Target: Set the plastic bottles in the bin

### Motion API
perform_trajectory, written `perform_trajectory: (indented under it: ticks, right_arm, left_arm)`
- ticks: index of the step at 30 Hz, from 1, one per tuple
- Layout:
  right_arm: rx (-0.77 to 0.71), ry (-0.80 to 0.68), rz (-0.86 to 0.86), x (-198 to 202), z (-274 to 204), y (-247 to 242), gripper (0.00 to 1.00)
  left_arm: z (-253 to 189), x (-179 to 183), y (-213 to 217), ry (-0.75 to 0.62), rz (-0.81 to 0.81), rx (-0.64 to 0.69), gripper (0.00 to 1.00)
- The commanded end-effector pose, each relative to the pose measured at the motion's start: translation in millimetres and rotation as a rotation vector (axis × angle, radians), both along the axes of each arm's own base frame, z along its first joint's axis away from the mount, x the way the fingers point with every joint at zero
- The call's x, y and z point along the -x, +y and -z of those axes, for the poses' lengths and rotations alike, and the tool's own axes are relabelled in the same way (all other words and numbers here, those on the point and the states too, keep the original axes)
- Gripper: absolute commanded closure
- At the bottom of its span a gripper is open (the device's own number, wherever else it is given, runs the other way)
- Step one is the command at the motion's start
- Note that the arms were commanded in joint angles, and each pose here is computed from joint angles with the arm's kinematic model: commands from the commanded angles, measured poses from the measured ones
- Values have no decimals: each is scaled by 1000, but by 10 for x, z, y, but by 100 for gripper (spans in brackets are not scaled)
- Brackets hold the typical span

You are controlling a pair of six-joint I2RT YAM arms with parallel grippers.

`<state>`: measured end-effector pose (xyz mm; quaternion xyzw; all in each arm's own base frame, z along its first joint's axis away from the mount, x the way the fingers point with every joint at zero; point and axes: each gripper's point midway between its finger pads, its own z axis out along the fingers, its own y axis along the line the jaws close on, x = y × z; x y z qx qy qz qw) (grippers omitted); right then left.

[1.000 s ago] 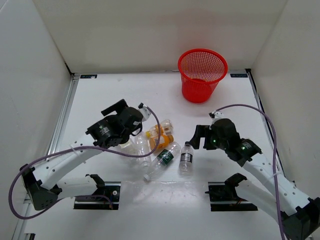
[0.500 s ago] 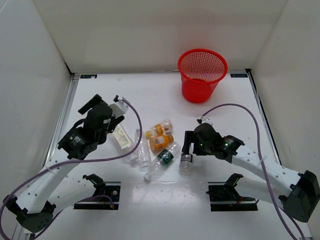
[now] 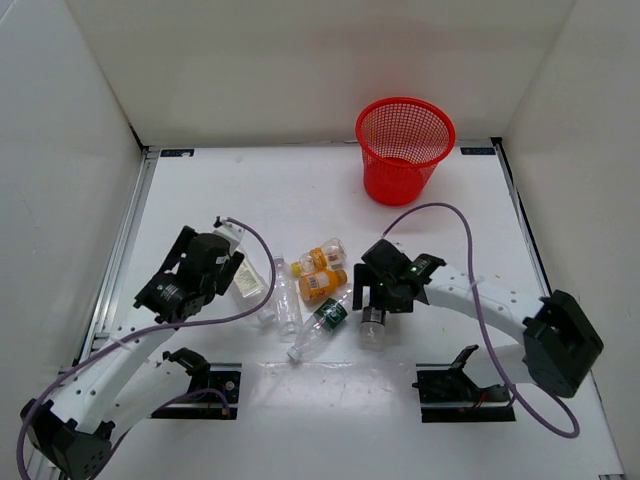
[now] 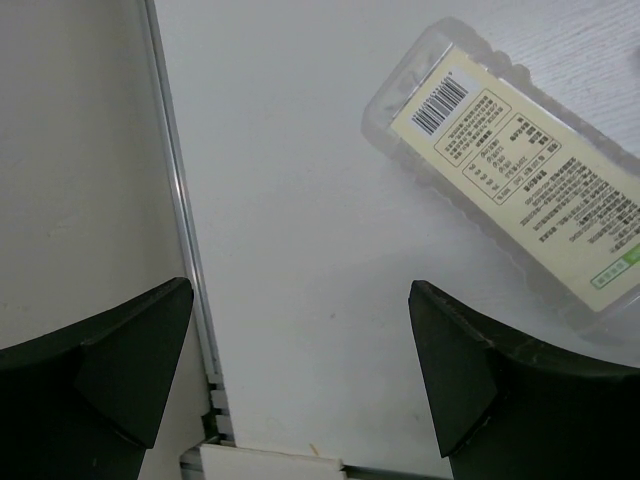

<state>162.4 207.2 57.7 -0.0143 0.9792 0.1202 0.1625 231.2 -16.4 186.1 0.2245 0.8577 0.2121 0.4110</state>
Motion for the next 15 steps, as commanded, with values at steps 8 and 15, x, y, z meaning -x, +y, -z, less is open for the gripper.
perform_trajectory:
  ticks: [8, 15]
  right_arm:
    - [36, 87, 44, 50, 244, -147, 28]
    - [24, 125, -28, 59, 298, -99, 44]
  left_arm:
    - [-23, 16, 236, -101, -236, 133, 0]
    - [68, 14, 160, -57, -195, 152, 0]
